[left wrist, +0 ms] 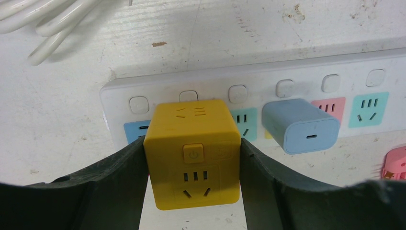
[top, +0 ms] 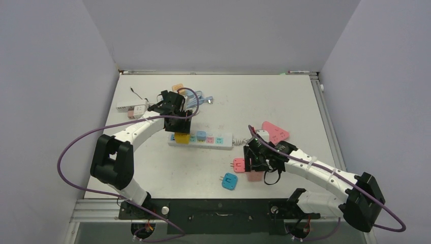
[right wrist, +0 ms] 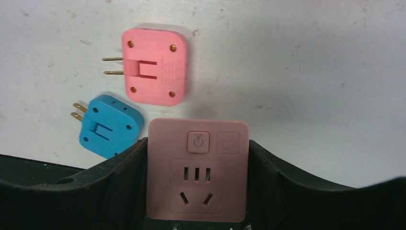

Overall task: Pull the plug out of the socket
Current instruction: Place the plug at the center of the board.

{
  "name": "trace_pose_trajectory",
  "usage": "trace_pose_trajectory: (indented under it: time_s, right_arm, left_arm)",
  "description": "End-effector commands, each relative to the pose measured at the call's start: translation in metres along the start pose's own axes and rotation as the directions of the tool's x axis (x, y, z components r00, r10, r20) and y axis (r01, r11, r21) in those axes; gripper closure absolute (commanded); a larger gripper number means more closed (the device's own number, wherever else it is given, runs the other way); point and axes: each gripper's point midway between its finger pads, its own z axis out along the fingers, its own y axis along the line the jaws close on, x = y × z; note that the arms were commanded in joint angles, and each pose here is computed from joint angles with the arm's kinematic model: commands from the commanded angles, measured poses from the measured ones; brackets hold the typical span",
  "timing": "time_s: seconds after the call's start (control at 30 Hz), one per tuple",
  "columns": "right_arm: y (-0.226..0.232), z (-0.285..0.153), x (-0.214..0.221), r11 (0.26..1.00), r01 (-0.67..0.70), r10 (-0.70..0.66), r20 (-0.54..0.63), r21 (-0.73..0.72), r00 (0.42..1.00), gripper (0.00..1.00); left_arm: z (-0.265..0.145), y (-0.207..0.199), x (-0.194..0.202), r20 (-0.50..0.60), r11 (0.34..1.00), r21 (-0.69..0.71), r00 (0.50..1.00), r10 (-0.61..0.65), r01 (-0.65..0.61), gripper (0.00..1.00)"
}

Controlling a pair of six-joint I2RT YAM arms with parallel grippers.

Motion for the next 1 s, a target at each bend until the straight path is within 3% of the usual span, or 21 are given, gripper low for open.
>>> trace_pose_trajectory:
  time_s: [0.0, 0.27, 0.57, 0.97]
  right_arm:
    - [-0.007, 0.008, 0.010, 0.999, -0.036, 0.036, -0.040, 0.002, 0.999, 0.91]
    - [-0.015, 0.028, 0.018, 0.994, -0.103, 0.100, -0.092, -0.027, 0.991, 0.84]
    - [-0.029, 0.028, 0.002, 0.991, -0.132, 0.132, -0.026, 0.032, 0.991, 0.46]
    - [-0.035, 0.012, -0.021, 0.985, -0.156, 0.152, 0.065, 0.067, 0.986, 0.18]
  left_arm:
    - [0.010, 0.001, 0.030, -0.103, 1.000, 0.002, 0.995, 0.002, -0.002, 1.00]
    - [0.009, 0.001, 0.031, -0.106, 1.000, 0.002, 0.994, 0.006, -0.006, 1.00]
    - [0.010, 0.001, 0.032, -0.109, 1.000, 0.002, 0.994, 0.008, -0.008, 1.00]
    - [0.012, -0.004, 0.037, -0.129, 1.000, 0.012, 0.992, 0.014, -0.012, 1.00]
